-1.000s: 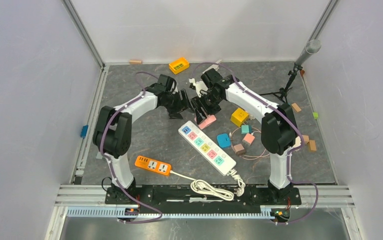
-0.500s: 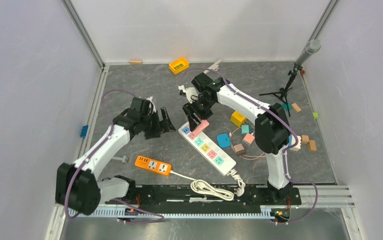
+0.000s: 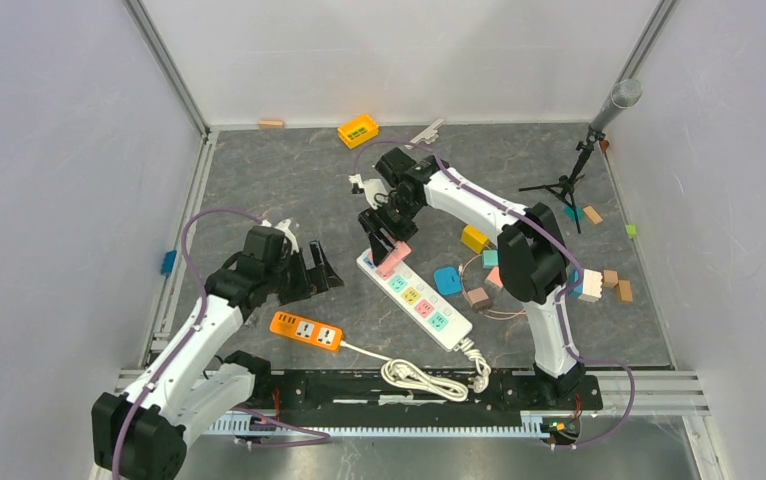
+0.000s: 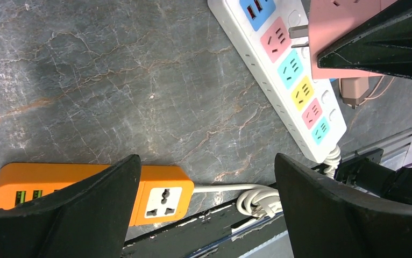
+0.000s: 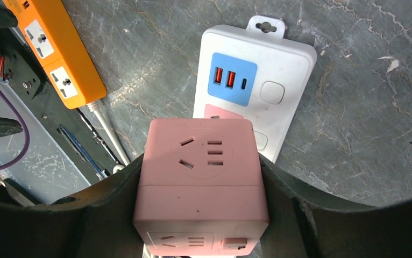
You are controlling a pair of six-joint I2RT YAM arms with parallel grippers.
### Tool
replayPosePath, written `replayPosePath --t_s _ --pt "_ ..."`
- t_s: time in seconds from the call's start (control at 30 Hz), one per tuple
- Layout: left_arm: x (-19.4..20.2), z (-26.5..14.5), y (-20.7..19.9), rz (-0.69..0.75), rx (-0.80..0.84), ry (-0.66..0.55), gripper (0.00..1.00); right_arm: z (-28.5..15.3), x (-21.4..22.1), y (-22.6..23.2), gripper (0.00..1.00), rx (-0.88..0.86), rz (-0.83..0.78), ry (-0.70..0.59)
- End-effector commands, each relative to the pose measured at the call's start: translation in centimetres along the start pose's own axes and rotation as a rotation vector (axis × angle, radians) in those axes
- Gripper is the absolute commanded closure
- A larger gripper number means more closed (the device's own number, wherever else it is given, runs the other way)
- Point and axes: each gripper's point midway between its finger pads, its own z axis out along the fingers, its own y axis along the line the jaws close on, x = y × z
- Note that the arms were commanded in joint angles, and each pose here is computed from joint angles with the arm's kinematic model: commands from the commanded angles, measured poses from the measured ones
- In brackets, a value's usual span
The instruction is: Insert the plug
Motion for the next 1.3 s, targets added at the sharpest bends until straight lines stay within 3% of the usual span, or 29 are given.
replayPosePath --t_s 0.0,0.43,1.27 --pt "-0.2 0.2 0.2 -0.015 -0.015 -0.004 0.0 -0.5 0.1 0.4 1.0 0.0 -0.016 0.004" --pt "0.3 0.6 0.7 -0.03 -0.032 0.01 0.0 0.8 1.8 0.0 1.0 -0.002 0.002 0.07" --pt "0.3 0.7 0.7 -0.027 -0.03 0.012 0.0 2.4 1.7 -1.4 1.0 0.09 0.004 0.08"
